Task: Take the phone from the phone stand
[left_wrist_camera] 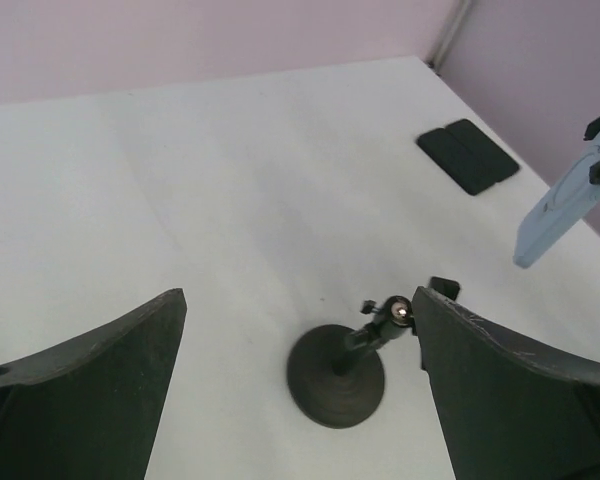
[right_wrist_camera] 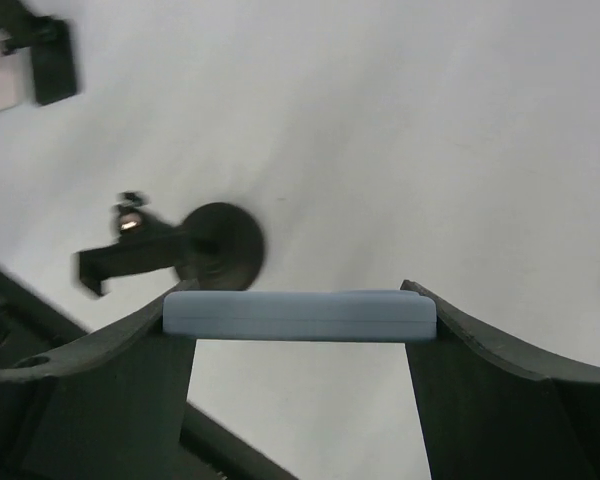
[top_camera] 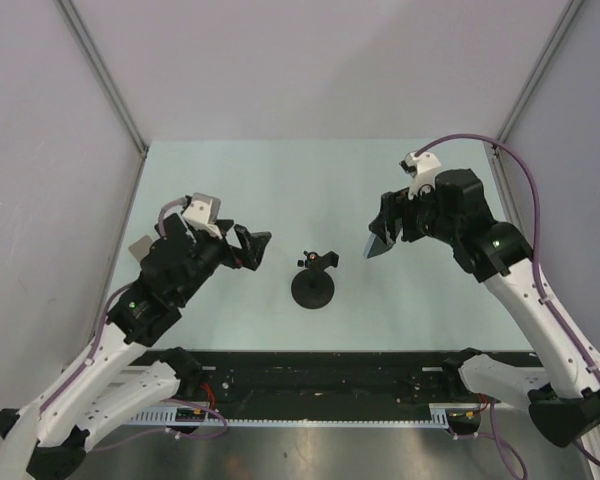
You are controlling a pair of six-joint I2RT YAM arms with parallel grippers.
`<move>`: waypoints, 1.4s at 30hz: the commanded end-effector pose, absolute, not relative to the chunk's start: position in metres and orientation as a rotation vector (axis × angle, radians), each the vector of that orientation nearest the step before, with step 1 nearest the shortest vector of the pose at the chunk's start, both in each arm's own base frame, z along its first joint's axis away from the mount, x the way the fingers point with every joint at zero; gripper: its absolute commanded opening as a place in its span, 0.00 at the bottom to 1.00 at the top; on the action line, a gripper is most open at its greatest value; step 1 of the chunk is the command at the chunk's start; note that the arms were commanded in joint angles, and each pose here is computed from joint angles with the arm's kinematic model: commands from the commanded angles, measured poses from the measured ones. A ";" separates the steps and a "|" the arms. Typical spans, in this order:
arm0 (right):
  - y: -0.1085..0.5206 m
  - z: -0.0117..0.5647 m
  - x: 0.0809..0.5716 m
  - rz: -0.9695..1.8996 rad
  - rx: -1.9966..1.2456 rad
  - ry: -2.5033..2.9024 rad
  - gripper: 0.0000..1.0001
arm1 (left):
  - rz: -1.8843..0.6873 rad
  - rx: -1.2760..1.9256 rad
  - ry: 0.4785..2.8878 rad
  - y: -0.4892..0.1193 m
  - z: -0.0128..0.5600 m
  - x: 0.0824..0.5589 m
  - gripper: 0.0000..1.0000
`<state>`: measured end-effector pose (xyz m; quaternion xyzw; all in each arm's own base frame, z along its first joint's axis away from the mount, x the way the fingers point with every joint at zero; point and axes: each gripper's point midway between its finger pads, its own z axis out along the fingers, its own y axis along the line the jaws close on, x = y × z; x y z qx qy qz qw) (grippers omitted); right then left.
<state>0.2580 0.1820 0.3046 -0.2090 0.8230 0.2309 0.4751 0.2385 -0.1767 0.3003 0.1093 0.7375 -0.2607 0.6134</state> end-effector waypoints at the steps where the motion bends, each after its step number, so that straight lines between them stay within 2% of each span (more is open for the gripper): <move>1: 0.129 0.277 0.298 0.206 -0.340 2.164 0.00 | -0.344 0.283 1.671 -0.135 0.318 0.241 1.00; 6: 0.106 0.238 0.329 0.050 -0.245 2.284 0.00 | -0.200 0.275 1.658 -0.111 0.312 0.243 1.00; 10: 0.094 0.204 0.355 -0.051 -0.213 2.357 0.00 | -0.172 0.300 1.717 -0.113 0.283 0.246 1.00; 15: 0.073 0.160 0.383 -0.167 -0.181 2.461 0.00 | -0.159 0.292 1.715 -0.107 0.277 0.243 1.00; 28: 0.055 0.096 0.463 -0.189 -0.171 2.480 0.00 | -0.178 0.276 1.701 -0.105 0.277 0.242 1.00; 36: 0.053 0.061 0.507 -0.185 -0.200 2.465 0.15 | -0.155 0.268 1.737 -0.103 0.266 0.252 1.00; 39: 0.051 0.054 0.515 -0.176 -0.213 2.460 0.25 | -0.163 0.269 1.748 -0.103 0.263 0.254 1.00; 42: 0.050 0.051 0.514 -0.167 -0.215 2.466 0.42 | -0.175 0.270 1.762 -0.104 0.260 0.257 1.00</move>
